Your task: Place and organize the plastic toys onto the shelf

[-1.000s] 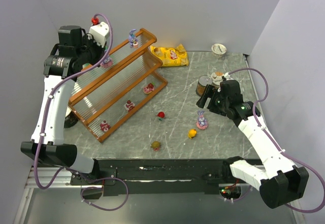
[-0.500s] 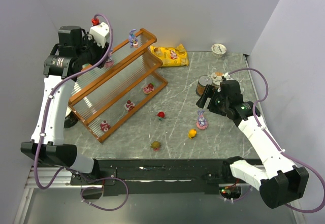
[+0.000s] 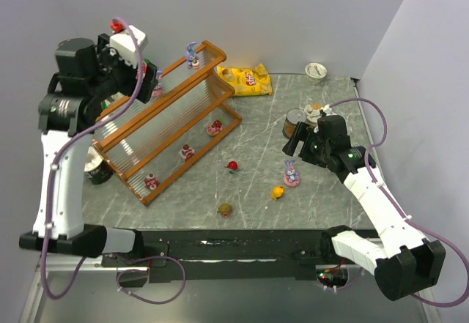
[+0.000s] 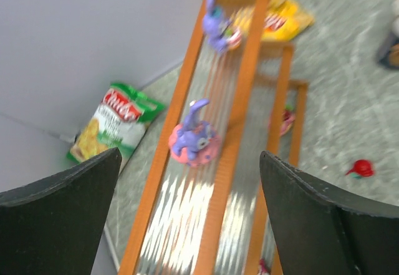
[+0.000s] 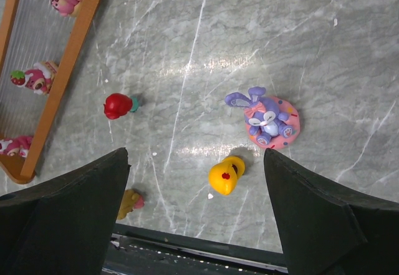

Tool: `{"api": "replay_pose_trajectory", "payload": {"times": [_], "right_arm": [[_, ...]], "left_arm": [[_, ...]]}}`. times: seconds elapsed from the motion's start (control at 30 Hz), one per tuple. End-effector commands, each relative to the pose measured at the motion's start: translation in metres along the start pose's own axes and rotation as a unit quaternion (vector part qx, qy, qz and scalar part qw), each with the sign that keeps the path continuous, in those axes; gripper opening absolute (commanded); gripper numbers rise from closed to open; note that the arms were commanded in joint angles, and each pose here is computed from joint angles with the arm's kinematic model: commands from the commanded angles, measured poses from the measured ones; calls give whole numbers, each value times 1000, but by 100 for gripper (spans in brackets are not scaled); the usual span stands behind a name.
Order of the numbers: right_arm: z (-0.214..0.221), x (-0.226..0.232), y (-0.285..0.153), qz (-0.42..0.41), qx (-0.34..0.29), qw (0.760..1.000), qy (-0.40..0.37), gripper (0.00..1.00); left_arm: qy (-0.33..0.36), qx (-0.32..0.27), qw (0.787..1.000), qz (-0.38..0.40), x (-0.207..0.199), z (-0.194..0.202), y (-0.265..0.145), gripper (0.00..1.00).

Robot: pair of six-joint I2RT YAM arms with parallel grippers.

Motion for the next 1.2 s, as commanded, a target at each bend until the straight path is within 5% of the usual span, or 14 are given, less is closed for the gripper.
{"api": "replay_pose_trajectory", "payload": {"times": [0.0, 0.23, 0.53, 0.9, 1.17], "right_arm": [[-19, 14, -11, -18, -32, 999, 8, 97], [-27, 11, -20, -10, -48, 999, 15, 100], [-44, 12, -49, -4, -76, 997, 28, 100], [-86, 18, -137, -24, -209, 977, 40, 100], [-104, 27, -219, -76, -316, 945, 32, 100]], "left_arm": [[0, -119, 993, 25, -12, -55, -41, 99], [-18, -147, 982, 118, -54, -72, -29, 99], [-14, -177, 951, 254, -166, -107, 7, 96], [-46, -166, 909, 380, -326, -117, 69, 99], [-80, -132, 877, 456, -407, -91, 113, 85]]}}
Point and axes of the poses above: each gripper's point midway between its finger pads, its own y axis out along the fingers, its own x axis along the line the jaws close on, z = x × y, the point moved 1 cm from there along -y, back along the fingers, and after that the axes turned 13 degrees about y, right-handed, at the moved point
